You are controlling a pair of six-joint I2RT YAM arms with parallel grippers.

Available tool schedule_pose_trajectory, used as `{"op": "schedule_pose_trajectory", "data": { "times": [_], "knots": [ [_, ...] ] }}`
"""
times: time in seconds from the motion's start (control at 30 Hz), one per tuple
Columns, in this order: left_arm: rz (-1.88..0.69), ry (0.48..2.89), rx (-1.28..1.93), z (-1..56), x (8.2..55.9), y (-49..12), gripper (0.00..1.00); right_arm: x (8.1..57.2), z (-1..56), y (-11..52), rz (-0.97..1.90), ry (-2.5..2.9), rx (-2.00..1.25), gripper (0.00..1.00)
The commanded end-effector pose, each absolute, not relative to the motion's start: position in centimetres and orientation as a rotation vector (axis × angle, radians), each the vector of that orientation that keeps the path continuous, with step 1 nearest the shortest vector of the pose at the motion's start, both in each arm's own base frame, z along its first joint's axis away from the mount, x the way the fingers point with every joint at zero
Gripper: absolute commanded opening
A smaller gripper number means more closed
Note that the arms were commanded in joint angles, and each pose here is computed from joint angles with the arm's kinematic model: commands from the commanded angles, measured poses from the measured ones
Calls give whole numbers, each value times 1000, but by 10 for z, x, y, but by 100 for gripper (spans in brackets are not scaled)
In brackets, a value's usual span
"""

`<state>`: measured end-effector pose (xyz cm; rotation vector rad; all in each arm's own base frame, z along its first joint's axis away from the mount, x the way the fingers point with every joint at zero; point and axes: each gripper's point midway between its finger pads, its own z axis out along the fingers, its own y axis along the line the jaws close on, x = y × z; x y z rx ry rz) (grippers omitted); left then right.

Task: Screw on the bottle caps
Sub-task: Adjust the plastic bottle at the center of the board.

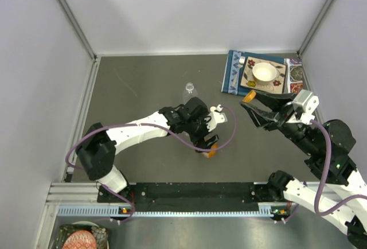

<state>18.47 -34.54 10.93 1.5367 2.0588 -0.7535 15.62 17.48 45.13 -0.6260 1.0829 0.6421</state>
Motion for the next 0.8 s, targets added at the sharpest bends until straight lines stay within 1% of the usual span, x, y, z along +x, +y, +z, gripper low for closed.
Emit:
{"op": "schedule_pose_trajectory", "data": {
  "times": [0.0,0.17,0.37,0.5,0.53,0.67,0.73,0.77],
  "knots": [
    [-790,1988,1508,135,188,-356,92,152,461,171,640,1056,-616,36],
    [-801,2014,1518,123,190,-361,91,151,460,170,644,1058,-613,36],
    [-821,1993,1519,127,194,-371,89,152,458,171,644,1062,-612,36],
    [-835,1997,1538,121,192,-375,78,153,458,171,643,1066,-611,36],
    [-834,1996,1552,119,191,-375,69,153,458,171,645,1065,-609,36],
    [-827,1994,1575,112,186,-374,52,153,457,171,648,1070,-607,36],
    [-821,2002,1599,106,181,-374,47,153,456,170,647,1074,-604,36],
    [-820,2011,1607,103,179,-373,41,153,456,170,648,1074,-604,36]
  ]
}}
